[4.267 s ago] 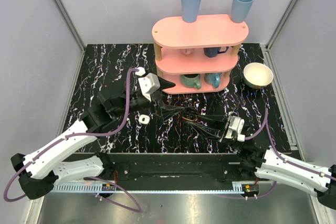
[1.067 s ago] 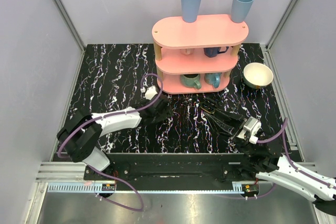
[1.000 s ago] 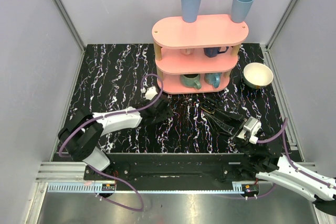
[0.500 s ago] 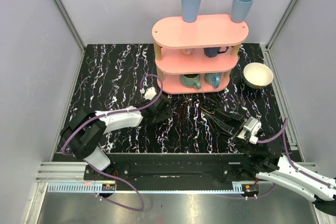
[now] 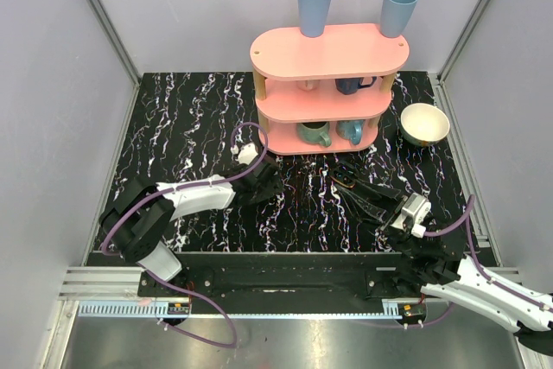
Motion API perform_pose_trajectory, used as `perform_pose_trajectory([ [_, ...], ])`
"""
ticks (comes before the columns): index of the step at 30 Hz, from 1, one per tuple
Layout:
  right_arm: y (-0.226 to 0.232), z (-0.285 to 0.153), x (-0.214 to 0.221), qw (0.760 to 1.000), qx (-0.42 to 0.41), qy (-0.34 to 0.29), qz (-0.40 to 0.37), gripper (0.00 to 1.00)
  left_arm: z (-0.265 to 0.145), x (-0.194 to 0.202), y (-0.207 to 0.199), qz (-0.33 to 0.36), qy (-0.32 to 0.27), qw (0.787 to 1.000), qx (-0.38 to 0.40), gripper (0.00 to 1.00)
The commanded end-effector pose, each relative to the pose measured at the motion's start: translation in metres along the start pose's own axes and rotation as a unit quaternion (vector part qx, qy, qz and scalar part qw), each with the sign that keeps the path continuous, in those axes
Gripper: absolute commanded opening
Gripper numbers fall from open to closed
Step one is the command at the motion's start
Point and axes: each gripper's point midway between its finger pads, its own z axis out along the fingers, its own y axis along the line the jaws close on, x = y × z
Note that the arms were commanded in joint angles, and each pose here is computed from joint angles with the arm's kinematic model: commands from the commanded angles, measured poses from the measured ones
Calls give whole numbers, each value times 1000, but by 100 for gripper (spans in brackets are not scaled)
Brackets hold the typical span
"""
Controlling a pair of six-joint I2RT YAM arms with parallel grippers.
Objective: Insert the wireless bluetooth earbuds into the charging case
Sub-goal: Pick up the left earbud from the center of the board.
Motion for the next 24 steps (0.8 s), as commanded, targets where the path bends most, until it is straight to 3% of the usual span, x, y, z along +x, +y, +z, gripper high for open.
perform_pose_trajectory([
  [1,-4,3,-22,1000,5,-28,4,0,1,-7,-14,-16,-7,1000,19,68],
  [16,-4,2,-22,1000,5,-29,3,0,5,-2,-10,-17,2,1000,7,65],
  [24,-3,1,-22,999,4,-31,5,0,4,-5,-7,-1,8,1000,-25,54],
])
